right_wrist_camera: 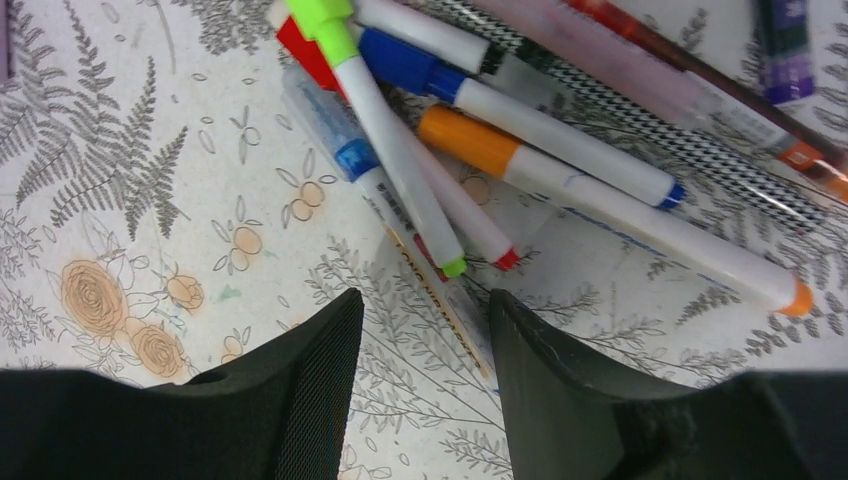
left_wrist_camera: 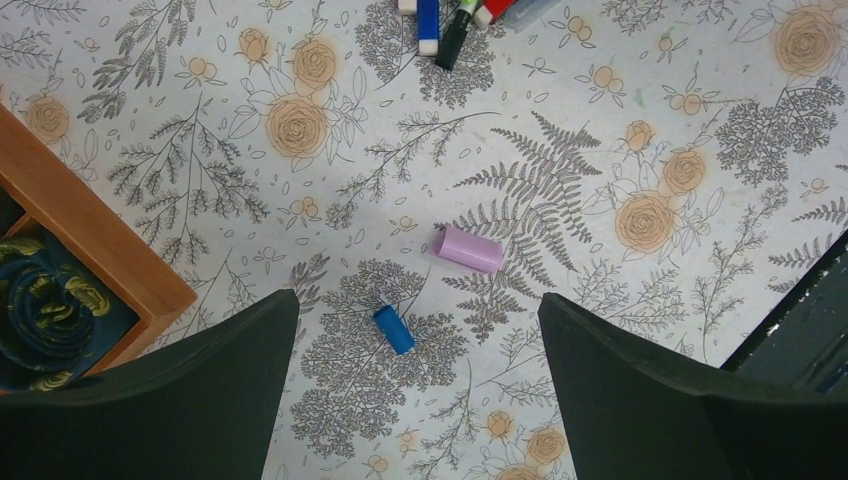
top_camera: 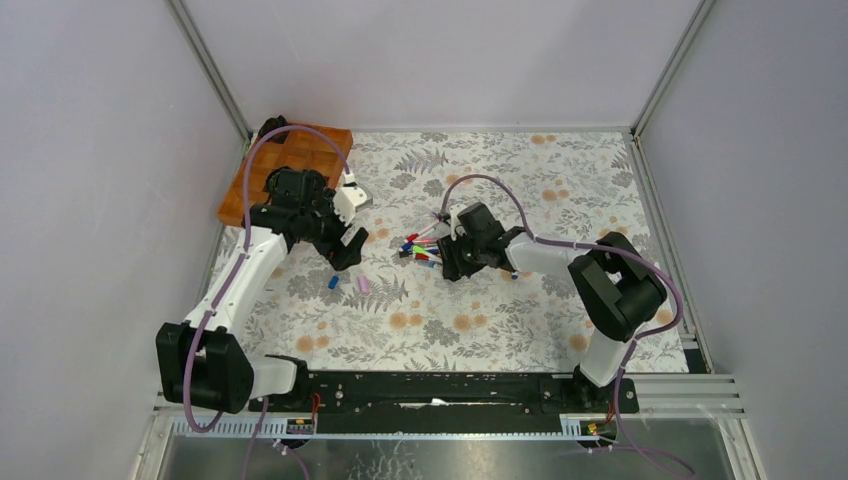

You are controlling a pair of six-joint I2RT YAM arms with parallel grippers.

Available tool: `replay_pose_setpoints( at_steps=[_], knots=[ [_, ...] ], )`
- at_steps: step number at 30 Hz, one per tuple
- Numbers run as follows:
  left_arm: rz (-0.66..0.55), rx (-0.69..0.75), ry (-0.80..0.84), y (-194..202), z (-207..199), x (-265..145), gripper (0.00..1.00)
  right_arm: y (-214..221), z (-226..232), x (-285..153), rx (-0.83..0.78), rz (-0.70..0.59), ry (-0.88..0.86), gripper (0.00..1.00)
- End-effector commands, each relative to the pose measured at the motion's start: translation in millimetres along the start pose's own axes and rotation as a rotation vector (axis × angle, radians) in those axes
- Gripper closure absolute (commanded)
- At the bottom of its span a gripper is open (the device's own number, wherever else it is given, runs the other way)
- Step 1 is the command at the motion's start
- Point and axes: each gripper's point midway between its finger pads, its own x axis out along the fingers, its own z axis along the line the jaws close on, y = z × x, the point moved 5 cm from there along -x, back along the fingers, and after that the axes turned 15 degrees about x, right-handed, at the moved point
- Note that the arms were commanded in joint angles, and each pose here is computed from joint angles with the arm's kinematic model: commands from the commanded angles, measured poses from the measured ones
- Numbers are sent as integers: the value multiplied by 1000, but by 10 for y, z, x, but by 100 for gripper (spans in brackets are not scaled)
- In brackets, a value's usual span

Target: Open the pen caps

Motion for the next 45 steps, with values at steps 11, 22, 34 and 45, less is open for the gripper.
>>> replay_pose_setpoints(
  at_steps=[11,22,34,45],
  knots=[
    [-34,11,57,-88,-77,-110,2,540,356,71,-133,28,-9,54],
    [-31,9,94,-88,-134,-135,2,579,402,192,-159,43,22,86],
    [-197,216,298,-4,-560,-5,3,439,1007,-350,-180,131,-340,100],
    [-249,408,333,-5,-776,180,3,308,1369,-774,-80,307,-770,100]
  ],
)
